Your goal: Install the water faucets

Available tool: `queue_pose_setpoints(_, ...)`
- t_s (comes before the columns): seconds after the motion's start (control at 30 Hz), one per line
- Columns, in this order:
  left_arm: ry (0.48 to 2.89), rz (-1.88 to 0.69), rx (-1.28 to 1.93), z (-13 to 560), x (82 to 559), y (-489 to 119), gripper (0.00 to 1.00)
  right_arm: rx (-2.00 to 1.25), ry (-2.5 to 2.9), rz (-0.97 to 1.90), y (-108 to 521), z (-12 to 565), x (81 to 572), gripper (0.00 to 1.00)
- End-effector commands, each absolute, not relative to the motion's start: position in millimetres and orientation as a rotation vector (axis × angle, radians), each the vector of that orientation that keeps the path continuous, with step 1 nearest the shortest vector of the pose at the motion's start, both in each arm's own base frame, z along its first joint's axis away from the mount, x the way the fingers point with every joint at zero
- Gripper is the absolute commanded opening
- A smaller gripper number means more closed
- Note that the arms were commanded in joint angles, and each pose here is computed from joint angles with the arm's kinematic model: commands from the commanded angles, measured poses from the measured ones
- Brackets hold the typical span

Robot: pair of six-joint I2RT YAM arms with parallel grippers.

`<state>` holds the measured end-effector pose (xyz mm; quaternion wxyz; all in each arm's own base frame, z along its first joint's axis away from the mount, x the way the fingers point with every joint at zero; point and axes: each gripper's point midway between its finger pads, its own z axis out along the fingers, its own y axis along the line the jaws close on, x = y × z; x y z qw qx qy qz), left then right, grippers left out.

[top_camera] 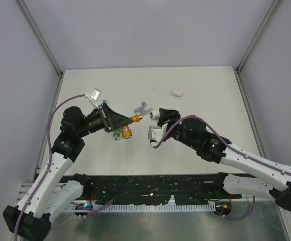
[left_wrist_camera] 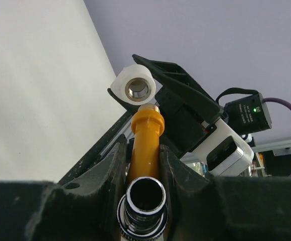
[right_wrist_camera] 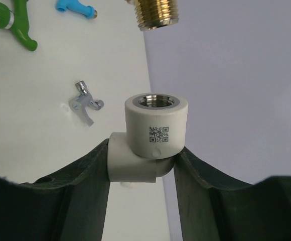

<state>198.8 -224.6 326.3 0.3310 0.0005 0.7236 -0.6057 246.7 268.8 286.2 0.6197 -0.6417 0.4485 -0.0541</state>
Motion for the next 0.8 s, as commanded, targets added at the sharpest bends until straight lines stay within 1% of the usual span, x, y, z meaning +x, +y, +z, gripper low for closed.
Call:
queue_pose_setpoints(0.0,1.838,-1.644,-0.048,342,197,-224,0.0,-1.324,0.884,-0.292,266,342,257,0.05)
queue_pose_setpoints(0.13,1.856,-1.671,-0.059,341,194,-228,0.0,-1.339,0.832,-0.309,271,345,250,0.05)
queue_pose_setpoints(0.3,1.847,-1.674,-0.058,345,192,-232,0.0,-1.277,0.742,-0.384,275,351,245,0.05)
queue_pose_setpoints(0.4,1.844,-1.683,-0.06,348,190,-232,0.0,-1.277,0.727,-0.432,274,346,247,0.05)
queue_pose_setpoints(0.47,1.84,-1.691,-0.045,350,187,-232,0.0,-1.225,0.697,-0.457,272,354,246,0.05)
queue_pose_setpoints(0.77,1.826,-1.684,-0.056,351,190,-231,0.0,-1.179,0.626,-0.554,270,358,245,0.05)
